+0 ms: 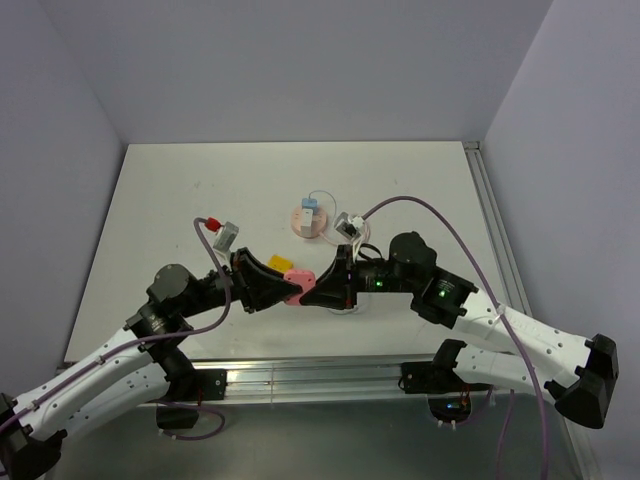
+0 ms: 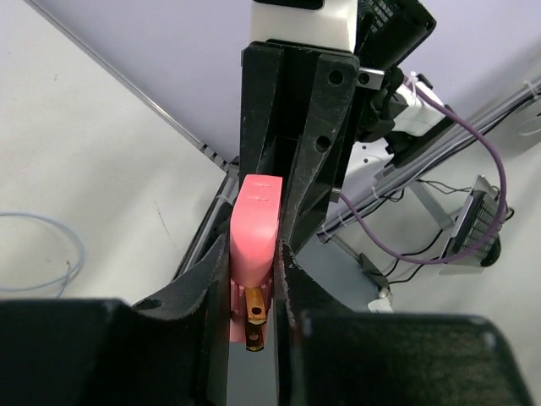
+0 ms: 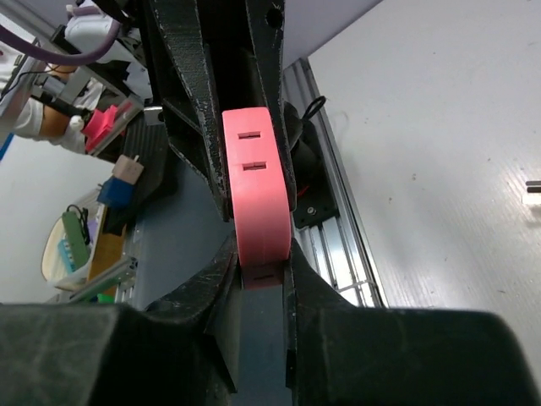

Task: Insert the plug

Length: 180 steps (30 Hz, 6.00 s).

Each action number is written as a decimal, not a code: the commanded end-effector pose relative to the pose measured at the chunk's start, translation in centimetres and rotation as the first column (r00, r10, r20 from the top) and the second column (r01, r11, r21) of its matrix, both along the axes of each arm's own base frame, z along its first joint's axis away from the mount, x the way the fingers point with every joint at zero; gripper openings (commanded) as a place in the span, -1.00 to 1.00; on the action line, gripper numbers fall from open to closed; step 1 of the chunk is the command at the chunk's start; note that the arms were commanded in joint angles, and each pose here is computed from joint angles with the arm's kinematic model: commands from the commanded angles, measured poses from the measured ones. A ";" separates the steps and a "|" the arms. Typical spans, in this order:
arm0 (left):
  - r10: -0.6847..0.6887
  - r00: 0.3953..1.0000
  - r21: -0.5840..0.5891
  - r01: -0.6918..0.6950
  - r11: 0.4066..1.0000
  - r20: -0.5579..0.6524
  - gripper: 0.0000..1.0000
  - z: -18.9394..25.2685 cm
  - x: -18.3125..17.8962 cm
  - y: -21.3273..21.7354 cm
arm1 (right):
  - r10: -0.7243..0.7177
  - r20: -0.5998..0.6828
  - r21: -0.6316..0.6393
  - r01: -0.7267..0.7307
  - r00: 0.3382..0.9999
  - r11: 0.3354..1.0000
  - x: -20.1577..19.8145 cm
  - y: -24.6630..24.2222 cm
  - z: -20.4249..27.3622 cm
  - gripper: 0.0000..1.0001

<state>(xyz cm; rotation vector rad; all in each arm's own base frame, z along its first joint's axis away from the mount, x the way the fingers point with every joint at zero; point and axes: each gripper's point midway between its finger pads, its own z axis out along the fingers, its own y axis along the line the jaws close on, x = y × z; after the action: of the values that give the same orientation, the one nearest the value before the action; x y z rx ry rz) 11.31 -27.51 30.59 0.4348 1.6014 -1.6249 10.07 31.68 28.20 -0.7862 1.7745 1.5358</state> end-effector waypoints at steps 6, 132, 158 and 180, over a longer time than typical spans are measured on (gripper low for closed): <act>0.238 0.971 0.112 -0.238 0.965 0.015 0.84 0.4 2.7 2.8 | 0.000 0.103 -0.036 0.004 0.995 0.999 0.8 -0.7 -0.5 -1.00; 0.073 0.997 -0.176 -0.068 0.982 0.022 -0.99 3.3 0.5 1.0 | 0.222 -0.026 0.172 -0.214 0.975 0.962 -0.2 3.2 3.4 -0.14; 0.344 0.939 -0.030 -0.345 0.938 -0.018 0.06 2.1 3.2 4.9 | 0.037 -0.091 0.079 -0.030 0.995 0.996 1.3 1.6 0.5 -1.00; 0.044 0.998 -0.066 -0.041 0.997 0.054 -0.10 1.4 -1.0 1.9 | 0.059 -0.058 0.174 -0.049 0.997 0.984 0.4 0.6 5.0 -1.00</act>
<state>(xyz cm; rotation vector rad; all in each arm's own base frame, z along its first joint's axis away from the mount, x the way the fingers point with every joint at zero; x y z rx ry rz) 11.13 -25.35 30.74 0.3532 1.5699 -1.5673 10.51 32.42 29.24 -0.6990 1.7922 1.7074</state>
